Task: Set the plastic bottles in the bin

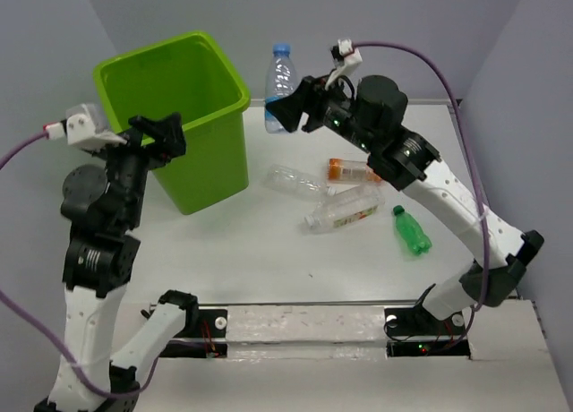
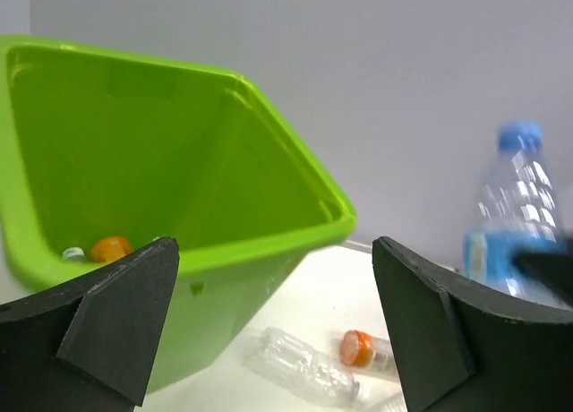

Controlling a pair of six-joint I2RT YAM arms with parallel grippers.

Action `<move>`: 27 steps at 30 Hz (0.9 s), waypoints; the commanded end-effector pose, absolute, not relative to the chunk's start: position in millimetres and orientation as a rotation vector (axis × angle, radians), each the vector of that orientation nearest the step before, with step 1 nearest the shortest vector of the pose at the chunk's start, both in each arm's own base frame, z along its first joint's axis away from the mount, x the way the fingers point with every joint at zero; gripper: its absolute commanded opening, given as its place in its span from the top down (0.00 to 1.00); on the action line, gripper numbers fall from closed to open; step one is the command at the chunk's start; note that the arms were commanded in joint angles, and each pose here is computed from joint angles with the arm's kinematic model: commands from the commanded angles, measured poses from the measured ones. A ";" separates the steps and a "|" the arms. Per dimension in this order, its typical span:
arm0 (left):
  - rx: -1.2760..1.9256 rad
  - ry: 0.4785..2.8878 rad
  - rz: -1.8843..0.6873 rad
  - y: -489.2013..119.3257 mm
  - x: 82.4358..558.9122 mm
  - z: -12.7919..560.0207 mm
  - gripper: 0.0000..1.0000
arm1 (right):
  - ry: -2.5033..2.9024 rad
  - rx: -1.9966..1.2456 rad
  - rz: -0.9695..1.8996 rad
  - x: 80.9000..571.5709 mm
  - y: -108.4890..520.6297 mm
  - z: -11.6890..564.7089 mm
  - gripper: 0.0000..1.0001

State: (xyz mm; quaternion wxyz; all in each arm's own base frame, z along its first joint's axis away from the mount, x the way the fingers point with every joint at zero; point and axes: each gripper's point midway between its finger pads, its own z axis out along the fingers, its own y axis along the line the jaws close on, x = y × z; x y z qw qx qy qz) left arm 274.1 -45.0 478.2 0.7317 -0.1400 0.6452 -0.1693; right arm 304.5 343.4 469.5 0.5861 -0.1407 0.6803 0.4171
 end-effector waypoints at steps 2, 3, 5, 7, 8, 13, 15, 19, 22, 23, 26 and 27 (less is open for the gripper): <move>-0.232 1.491 -0.460 -53.3 222.2 436.9 0.01 | 1.353 -0.535 1.089 312.5 405.6 533.4 0.51; -0.235 1.502 -0.460 -51.9 215.9 430.1 0.01 | 1.336 -0.544 1.104 316.1 413.5 538.3 0.51; -0.168 1.542 -0.525 -63.9 198.5 414.0 0.02 | 1.238 -0.543 1.151 311.8 421.9 574.4 0.51; -0.040 1.623 -0.633 -89.2 185.6 387.9 0.02 | 1.193 -0.544 1.187 318.2 447.6 580.1 0.51; -0.012 1.665 -0.663 -96.5 184.1 373.2 0.02 | 1.183 -0.535 1.196 323.3 453.6 580.3 0.51; 0.130 1.770 -0.833 -130.5 173.3 331.2 0.03 | 1.041 -0.497 1.224 338.5 503.2 569.9 0.48; 0.169 1.789 -0.888 -140.0 169.4 321.3 0.02 | 0.989 -0.443 1.173 348.8 506.9 572.6 0.21; 0.200 1.803 -0.906 -145.1 170.2 313.5 0.02 | 0.990 -0.446 1.110 358.0 522.9 554.5 0.00; 0.205 1.817 -0.922 -149.6 176.8 303.5 0.02 | 0.971 -0.450 1.078 346.0 509.3 572.7 0.00; 0.199 1.832 -0.933 -151.8 180.0 296.1 0.02 | 0.969 -0.442 1.072 343.3 502.7 579.3 0.00; 0.197 1.813 -0.959 -160.2 191.5 296.3 0.02 | 1.001 -0.427 1.012 340.8 483.2 586.1 0.01; 0.189 1.810 -0.966 -162.9 194.4 297.3 0.02 | 0.967 -0.407 1.000 324.4 455.7 615.1 0.02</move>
